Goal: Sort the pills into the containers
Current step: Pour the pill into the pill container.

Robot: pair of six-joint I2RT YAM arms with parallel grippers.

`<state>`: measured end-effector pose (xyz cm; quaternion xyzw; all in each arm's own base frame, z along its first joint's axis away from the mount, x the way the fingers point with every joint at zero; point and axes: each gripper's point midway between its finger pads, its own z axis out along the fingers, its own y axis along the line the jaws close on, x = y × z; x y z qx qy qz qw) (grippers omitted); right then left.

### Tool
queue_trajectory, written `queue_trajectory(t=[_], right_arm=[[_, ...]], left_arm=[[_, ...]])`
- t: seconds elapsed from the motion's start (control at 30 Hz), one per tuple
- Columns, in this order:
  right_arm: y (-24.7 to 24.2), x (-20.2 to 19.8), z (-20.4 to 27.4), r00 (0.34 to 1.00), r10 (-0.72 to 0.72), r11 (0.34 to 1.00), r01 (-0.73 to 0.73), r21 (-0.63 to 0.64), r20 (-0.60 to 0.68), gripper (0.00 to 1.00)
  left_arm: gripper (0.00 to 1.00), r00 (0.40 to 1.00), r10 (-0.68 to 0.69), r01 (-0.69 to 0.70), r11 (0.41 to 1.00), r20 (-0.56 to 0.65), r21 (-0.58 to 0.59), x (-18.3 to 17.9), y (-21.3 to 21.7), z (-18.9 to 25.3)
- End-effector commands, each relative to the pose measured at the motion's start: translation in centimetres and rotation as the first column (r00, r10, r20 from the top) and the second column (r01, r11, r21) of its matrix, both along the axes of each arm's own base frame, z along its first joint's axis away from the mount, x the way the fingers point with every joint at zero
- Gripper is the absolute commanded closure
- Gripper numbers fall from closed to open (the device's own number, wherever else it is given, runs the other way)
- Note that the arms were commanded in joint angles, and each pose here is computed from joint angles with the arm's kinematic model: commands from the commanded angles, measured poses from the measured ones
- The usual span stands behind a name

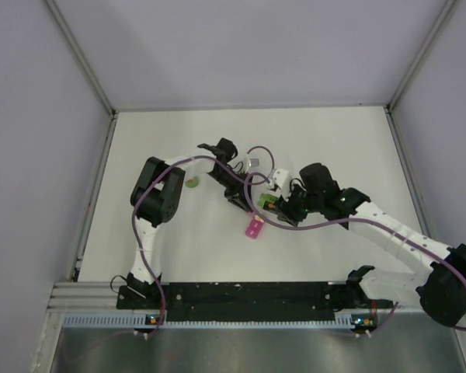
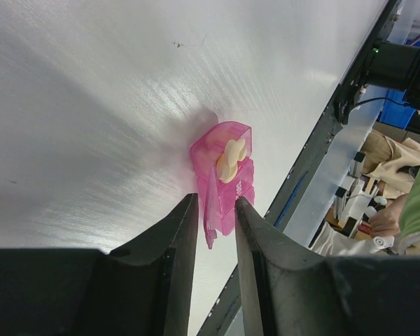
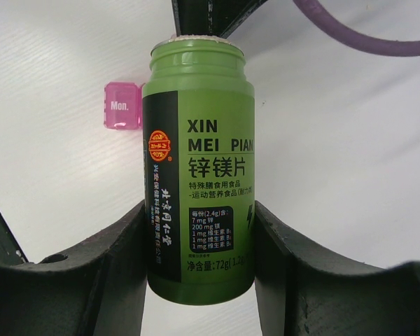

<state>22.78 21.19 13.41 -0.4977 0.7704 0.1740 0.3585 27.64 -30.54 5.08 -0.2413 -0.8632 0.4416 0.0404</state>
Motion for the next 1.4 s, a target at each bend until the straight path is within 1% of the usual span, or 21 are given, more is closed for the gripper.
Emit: queue_trajectory(t=[0.0,0.13,0.4,0.43,0.8,0.9,1.2,1.37], right_arm=[[0.4,0.5,1.8,0.999,-0.009,0.998,0.005,0.068,0.052,1.0],[0.1,0.4,1.7,0.999,-0.012,0.998,0.009,0.068,0.051,1.0],[-0.1,0.3,1.6,0.999,-0.017,0.997,0.014,0.071,0.049,1.0],[-0.2,0.4,1.6,0.998,-0.02,0.997,0.016,0.075,0.051,1.0],[-0.3,0.4,1.8,0.998,-0.027,0.996,0.023,0.09,0.051,1.0],[-0.4,0.4,2.0,0.998,-0.029,0.995,0.024,0.099,0.053,1.0],[-0.2,0.4,3.0,0.997,-0.022,0.992,0.013,0.128,0.07,1.0],[0.2,0.4,3.9,0.997,-0.011,0.988,-0.001,0.154,0.078,1.0]], left_arm=[[0.66,0.998,-0.004,0.006,1.0,0.063,-0.029,0.9,-0.2,2.0],[0.62,0.997,-0.001,0.003,1.0,0.072,-0.022,1.0,-0.1,2.0],[0.59,0.996,0.001,0.001,1.0,0.091,-0.022,1.2,0.0,2.4],[0.58,0.994,-0.012,0.015,1.0,0.11,-0.028,1.2,0.0,2.4],[0.51,0.988,-0.006,0.007,1.0,0.156,-0.008,1.8,0.2,2.8],[0.49,0.986,-0.006,0.01,1.0,0.168,-0.022,1.8,0.1,3.3],[0.38,0.977,-0.008,0.027,0.996,0.215,-0.087,1.8,-0.2,6.1],[0.34,0.972,0.021,0.009,0.992,0.233,-0.129,2.5,0.4,8.0]])
